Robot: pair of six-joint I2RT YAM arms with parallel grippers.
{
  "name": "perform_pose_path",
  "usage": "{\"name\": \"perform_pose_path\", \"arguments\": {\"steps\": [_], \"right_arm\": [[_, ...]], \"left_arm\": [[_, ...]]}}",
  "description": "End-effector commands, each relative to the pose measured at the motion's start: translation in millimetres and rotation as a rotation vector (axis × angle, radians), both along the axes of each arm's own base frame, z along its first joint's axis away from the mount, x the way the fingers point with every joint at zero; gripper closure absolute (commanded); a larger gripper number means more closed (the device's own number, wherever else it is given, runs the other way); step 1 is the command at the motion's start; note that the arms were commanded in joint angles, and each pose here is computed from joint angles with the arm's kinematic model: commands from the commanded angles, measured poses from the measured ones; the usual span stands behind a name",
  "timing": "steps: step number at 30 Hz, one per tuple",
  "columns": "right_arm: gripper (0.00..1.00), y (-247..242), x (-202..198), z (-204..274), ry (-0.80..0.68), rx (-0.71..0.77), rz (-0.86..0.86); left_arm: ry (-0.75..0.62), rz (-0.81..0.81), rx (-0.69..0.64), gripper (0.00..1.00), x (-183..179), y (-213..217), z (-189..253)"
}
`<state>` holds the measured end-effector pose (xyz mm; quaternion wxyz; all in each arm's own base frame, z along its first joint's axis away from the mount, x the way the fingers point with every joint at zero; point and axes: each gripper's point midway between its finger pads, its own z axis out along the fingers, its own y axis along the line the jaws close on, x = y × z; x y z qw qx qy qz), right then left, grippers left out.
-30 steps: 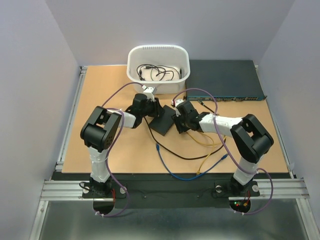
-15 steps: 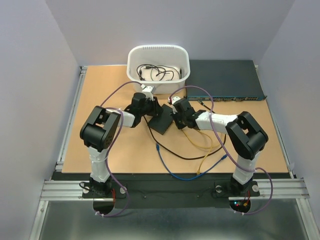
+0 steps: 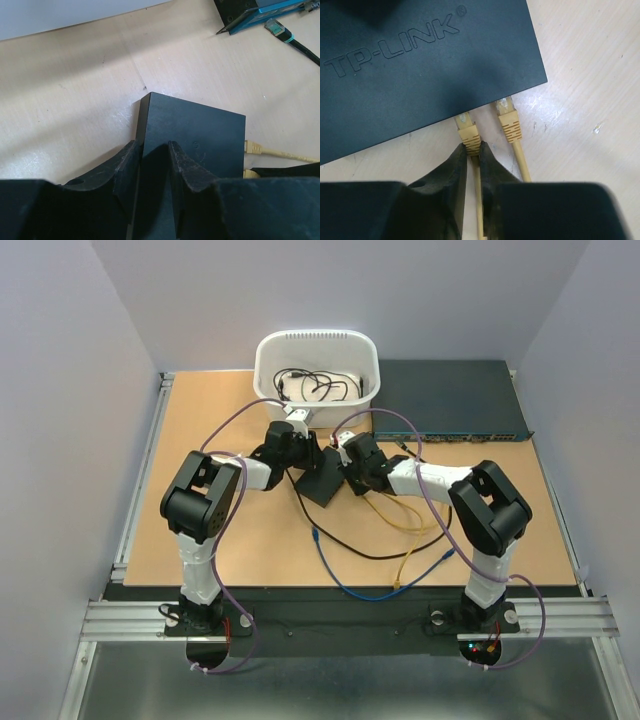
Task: Insert the plug into the switch port
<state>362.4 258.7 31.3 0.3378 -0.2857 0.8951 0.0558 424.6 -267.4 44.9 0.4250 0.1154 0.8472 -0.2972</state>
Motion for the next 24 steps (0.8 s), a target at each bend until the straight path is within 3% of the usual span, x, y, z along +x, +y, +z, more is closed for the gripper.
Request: {"name": "perform_pose_path", "arguments": {"steps": [1, 8, 12, 18, 24], "right_arm": [[0.73, 11, 23, 31, -0.119, 0.048, -0.012], [0.59, -6, 0, 29, -0.085, 0.072, -0.076], [0.56, -16, -12, 47, -0.098, 0.106, -0.111], [0.57, 15, -58, 92, -0.064, 0.319, -0.041], [0.57, 62, -128, 88, 0.071, 0.407, 0.11]], "left_arm": [[0.151, -0.028, 0.077, 0.59, -32, 2, -37], [0.118, 0.084, 0.116, 0.53, -9, 22, -13], [0.089, 0.131, 0.114, 0.5, 7, 31, 5], [0.038, 0.192, 0.08, 0.47, 26, 45, 36], [-0.022, 0.244, 0.066, 0.42, 29, 56, 61]]}}
